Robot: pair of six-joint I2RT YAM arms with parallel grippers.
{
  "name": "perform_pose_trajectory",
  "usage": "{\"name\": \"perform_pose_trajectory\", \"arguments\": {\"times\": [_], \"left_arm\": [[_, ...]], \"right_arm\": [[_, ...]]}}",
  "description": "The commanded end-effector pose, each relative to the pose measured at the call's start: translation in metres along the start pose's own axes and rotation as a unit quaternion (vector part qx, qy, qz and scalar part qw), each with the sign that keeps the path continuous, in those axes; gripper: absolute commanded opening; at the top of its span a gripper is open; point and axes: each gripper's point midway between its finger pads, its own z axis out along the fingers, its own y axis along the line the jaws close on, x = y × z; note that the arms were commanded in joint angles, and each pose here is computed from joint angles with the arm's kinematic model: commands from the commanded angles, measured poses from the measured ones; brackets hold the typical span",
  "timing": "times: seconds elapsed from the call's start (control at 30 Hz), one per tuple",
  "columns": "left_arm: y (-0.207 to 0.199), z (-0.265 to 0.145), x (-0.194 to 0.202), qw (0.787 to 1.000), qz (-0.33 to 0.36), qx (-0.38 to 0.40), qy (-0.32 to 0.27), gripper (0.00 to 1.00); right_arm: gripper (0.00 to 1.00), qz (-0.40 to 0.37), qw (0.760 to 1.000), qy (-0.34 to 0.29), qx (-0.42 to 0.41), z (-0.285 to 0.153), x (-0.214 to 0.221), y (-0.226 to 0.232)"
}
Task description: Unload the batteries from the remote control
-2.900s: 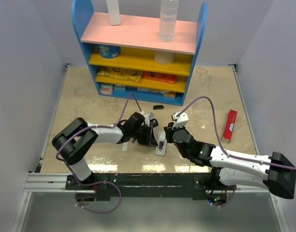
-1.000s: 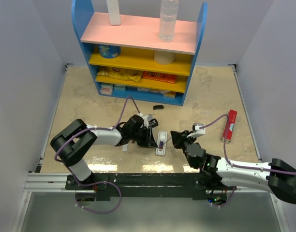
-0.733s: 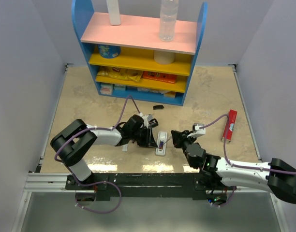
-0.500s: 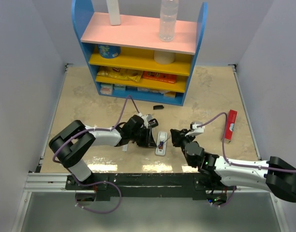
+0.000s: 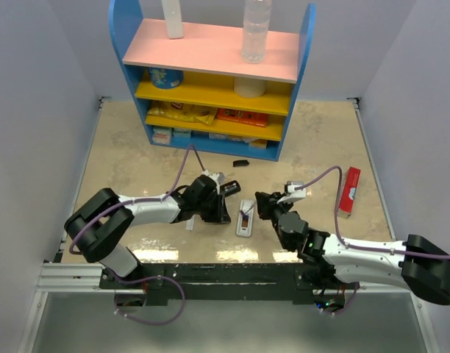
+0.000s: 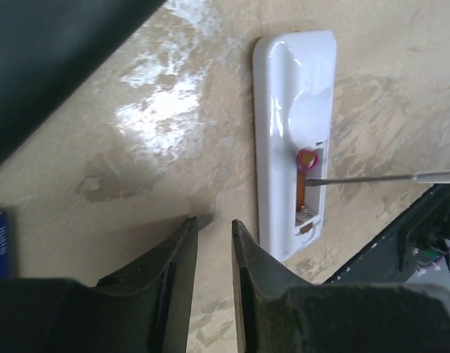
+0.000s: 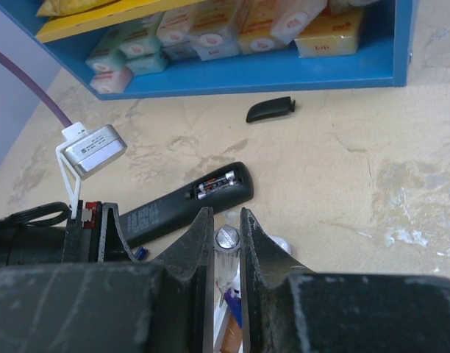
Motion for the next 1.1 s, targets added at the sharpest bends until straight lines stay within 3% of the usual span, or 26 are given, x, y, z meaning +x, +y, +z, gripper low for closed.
{"name": "perform_pose_trajectory", "arguments": {"times": [0.0, 0.2, 0.43, 0.67, 1.07], "left_arm": [[-0.001, -0.016, -0.020, 0.999, 0.022, -0.028, -0.040, 0.30], [-0.004, -0.027, -0.032, 0.997, 0.029, -0.041, -0.062, 0.31], [-0.011, -0.030, -0.037, 0.997, 0.037, -0.026, -0.068, 0.33], [-0.031, -0.020, -0.025, 0.998, 0.051, 0.033, -0.030, 0.33], [-0.044, -0.006, -0.019, 0.995, 0.046, 0.082, -0.015, 0.32]], "right_arm": [[0.00, -0.007, 0.999, -0.036, -0.002, 0.008, -0.028, 0.018], [0.00, -0.055, 0.998, -0.037, 0.007, 0.020, -0.030, 0.022], [0.00, -0.084, 0.996, -0.012, -0.040, 0.020, -0.044, 0.050], [0.00, -0.116, 0.992, 0.025, -0.040, 0.007, -0.039, 0.039], [0.00, -0.096, 0.992, 0.052, -0.058, -0.008, -0.023, 0.028]]}}
